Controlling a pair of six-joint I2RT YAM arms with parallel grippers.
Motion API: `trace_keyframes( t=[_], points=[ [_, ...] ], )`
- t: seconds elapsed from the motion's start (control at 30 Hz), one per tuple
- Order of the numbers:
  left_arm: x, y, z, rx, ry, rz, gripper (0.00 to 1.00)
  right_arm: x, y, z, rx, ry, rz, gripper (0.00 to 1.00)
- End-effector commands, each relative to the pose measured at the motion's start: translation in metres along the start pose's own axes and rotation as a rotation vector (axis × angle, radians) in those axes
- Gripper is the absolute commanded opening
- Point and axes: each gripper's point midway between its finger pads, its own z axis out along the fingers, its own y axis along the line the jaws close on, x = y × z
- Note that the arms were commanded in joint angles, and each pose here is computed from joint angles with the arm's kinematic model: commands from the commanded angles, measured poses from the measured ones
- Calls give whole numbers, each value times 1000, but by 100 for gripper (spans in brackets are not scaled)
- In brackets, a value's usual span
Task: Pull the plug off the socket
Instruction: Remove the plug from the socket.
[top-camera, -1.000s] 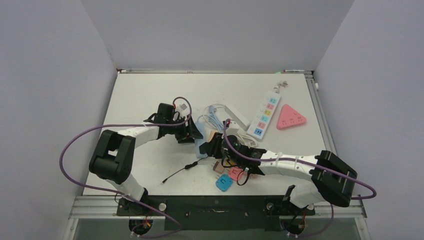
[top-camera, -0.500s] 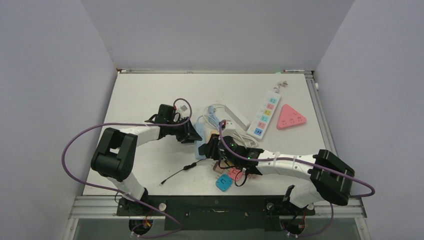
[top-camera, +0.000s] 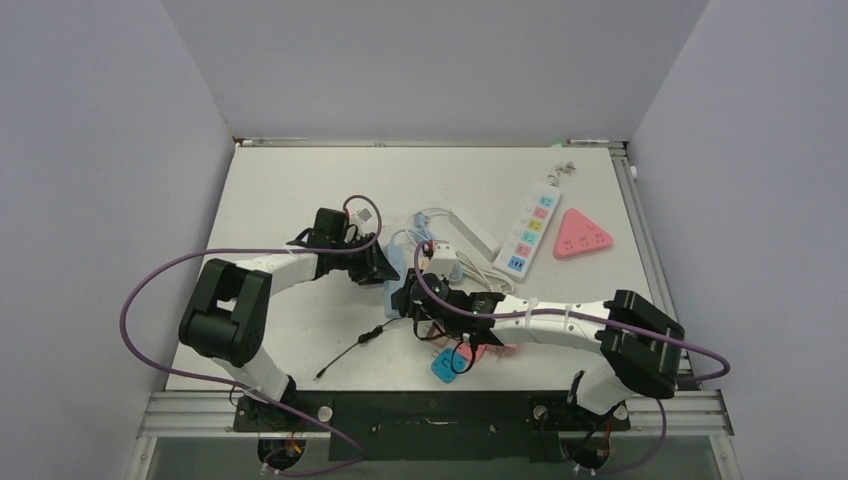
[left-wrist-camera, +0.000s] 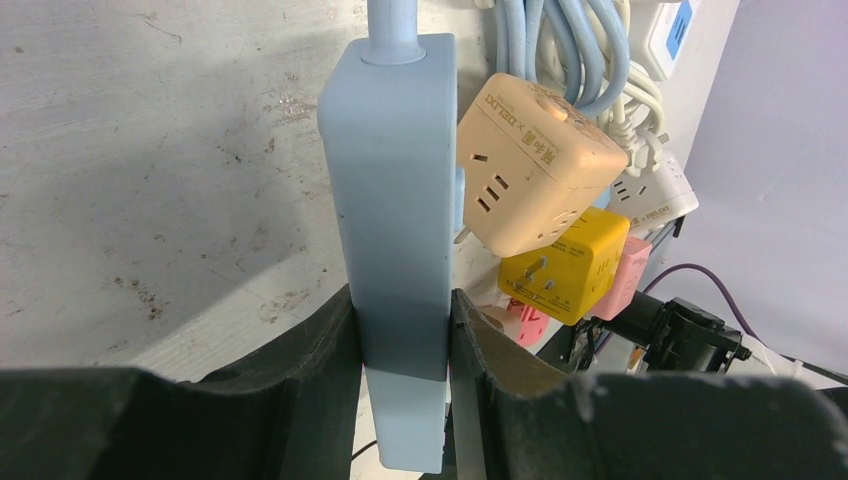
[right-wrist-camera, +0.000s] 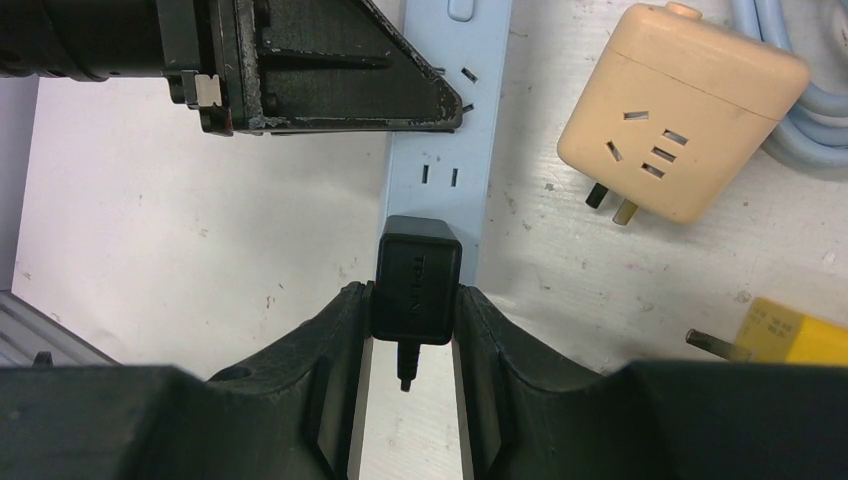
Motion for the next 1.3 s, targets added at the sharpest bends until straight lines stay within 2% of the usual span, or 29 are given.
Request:
trace_keyframes(
  t=[0.0,0.17,0.33,0.6,0.93,1.27],
  points=[
    [-13,-16,-10,28,-54,61,0,-26,34,-7,-99,-69,60,5],
    [-16,-21,-15,30,-70,96,0,-30,35,-10,-218,-56,89,5],
    [-18,-30,-19,69,-81,120,0,-26,41,-16,-426,-9,101,5],
    [-21,-33,-23,90,-92,126,0,-25,37,-24,-509,-19,88,5],
    [-23,-24,-23,41,-104,110,0,-30,27,-19,-385,-54,98,5],
    [-25,-10,-24,-25,-108,93,0,-22,19,-11,-110,-52,19,5]
  ],
)
